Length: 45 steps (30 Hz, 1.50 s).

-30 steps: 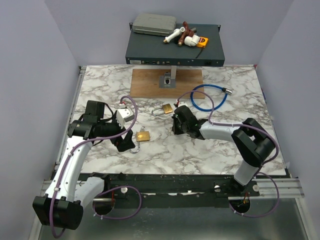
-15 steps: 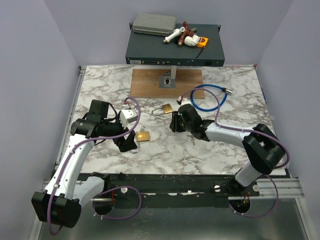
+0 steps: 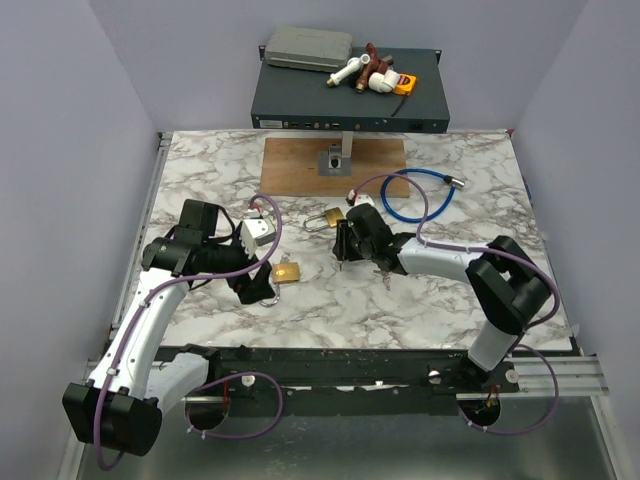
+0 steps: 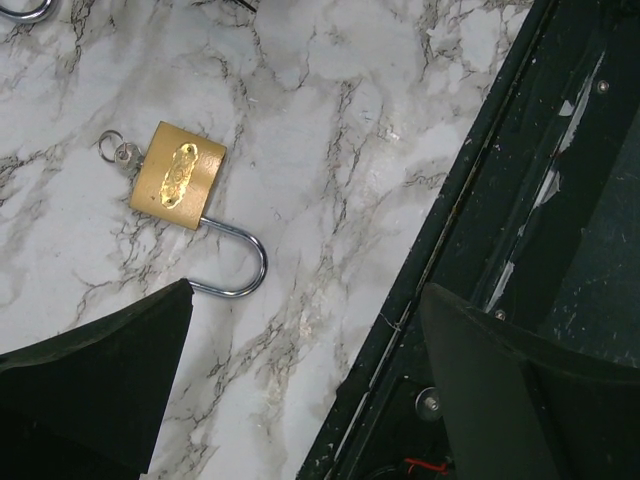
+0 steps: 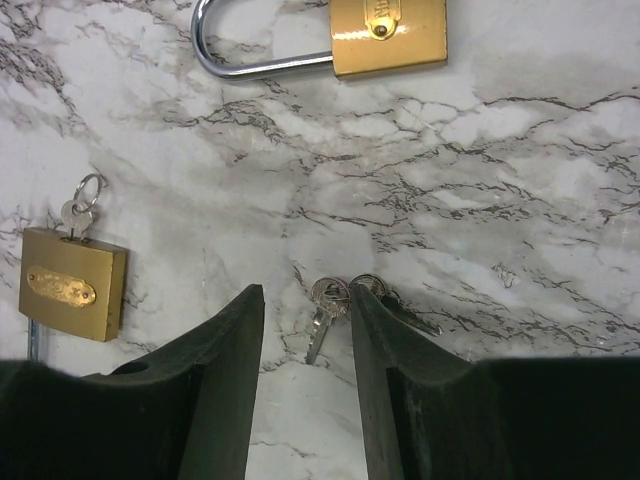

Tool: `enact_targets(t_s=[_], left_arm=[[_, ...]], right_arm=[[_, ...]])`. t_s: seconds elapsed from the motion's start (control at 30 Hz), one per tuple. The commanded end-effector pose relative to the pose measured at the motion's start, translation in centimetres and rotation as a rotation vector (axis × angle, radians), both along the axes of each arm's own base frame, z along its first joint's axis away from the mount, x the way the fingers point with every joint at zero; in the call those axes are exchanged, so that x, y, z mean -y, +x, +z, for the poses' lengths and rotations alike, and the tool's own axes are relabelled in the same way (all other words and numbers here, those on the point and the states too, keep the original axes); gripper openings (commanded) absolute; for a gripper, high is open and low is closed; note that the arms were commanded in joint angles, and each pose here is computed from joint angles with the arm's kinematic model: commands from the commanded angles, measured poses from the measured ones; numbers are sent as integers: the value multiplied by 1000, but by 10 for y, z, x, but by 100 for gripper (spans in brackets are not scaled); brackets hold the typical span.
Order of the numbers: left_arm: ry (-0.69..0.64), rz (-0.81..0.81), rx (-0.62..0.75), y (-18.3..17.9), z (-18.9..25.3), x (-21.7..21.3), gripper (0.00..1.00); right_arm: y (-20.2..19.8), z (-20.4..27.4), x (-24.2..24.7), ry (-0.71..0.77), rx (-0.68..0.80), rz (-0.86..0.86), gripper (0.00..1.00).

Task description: Unlock with the key

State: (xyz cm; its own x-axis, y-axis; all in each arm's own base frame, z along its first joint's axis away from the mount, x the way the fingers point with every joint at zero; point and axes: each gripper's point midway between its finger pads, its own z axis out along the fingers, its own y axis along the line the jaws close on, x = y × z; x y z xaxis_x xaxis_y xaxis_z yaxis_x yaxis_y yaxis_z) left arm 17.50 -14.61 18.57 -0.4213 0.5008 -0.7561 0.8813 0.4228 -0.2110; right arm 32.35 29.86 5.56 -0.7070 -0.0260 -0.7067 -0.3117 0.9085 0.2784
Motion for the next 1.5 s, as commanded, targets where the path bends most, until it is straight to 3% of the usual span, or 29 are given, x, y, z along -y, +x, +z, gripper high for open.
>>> enact_targets(t_s=[0.0,0.47,0.8,1.17,1.23,1.33,1.47], left_arm=[[12,-5,42,2,3,-2,94],[17,3,46,3,3,-3,94],[19,6,45,1,4,-4,94],[29,-9,26,-3,1,-4,94],[26,-10,26,-4,2,-4,94],[24,-13,30,-4,3,-3,94],[26,-17,33,-5,4,-4,94]], right_arm=[[-2,-12,-2,-43,-31,-15,42],[-9,-35,3,-90,-46,-23,36],[-10,-44,6,-92,-48,-38,1],[-21,-36,21,-69,-34,-65,0],[-20,-31,21,-68,-25,-70,2],[-18,-22,17,-50,-13,-58,25],[-13,-14,8,-23,-7,-52,43]])
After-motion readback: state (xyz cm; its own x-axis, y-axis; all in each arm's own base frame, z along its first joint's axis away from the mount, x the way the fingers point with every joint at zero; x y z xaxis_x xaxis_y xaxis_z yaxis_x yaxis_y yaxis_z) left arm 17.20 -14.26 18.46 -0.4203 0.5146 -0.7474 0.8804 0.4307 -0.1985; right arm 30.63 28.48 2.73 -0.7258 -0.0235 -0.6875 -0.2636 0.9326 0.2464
